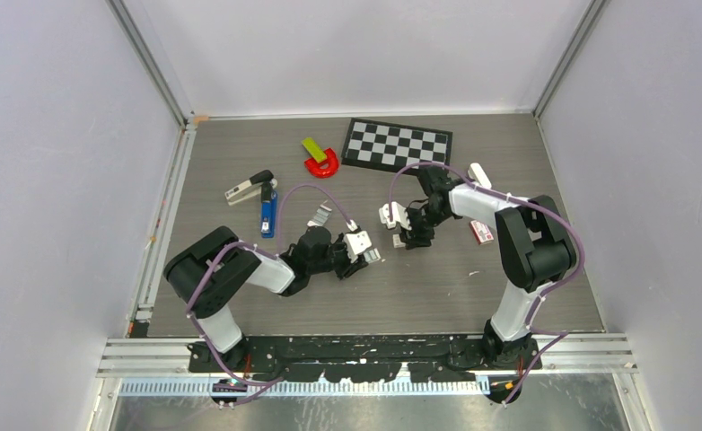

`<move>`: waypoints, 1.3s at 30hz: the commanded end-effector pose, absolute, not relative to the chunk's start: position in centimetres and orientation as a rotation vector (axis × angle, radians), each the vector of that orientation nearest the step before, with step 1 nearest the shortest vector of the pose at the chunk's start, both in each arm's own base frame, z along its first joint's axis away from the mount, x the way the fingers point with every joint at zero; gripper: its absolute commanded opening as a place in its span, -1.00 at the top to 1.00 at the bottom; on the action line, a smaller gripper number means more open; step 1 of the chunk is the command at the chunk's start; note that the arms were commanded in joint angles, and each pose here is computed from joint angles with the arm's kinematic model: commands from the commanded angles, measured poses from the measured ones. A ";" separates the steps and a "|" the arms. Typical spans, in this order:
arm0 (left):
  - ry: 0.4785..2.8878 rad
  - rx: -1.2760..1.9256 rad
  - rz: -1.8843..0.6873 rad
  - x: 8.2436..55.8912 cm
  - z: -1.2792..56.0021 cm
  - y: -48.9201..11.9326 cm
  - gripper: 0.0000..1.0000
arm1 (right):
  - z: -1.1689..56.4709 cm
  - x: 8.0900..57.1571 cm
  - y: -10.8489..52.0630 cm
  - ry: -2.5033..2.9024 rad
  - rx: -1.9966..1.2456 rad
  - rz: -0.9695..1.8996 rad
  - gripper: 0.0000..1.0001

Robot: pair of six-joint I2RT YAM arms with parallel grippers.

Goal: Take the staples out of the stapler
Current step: Close the staple box at the center of the board.

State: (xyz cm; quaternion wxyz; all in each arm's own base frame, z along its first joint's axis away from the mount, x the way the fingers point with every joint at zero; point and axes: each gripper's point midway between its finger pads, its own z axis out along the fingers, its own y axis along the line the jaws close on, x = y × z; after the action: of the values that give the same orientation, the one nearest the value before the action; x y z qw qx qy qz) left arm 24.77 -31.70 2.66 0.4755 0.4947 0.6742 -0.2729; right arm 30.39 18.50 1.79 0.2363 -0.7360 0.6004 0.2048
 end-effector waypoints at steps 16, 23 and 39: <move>1.610 1.254 -0.715 24.4 2.2 -32.8 0.33 | 2.1 28.5 19.8 1.528 -2.122 0.552 0.13; 1.602 1.238 -0.742 24.3 2.2 -33.2 0.33 | 2.2 28.2 19.9 1.536 -2.123 0.563 0.23; 1.591 1.206 -0.776 24.5 2.4 -33.9 0.34 | 3.2 28.2 18.3 1.554 -2.120 0.532 -0.06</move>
State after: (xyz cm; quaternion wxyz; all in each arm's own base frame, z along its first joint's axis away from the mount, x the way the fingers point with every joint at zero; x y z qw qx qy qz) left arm 24.81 -33.38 2.73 0.4866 0.4918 0.6529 -0.3083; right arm 28.15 19.23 1.90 0.2213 -0.7656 0.5676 0.2068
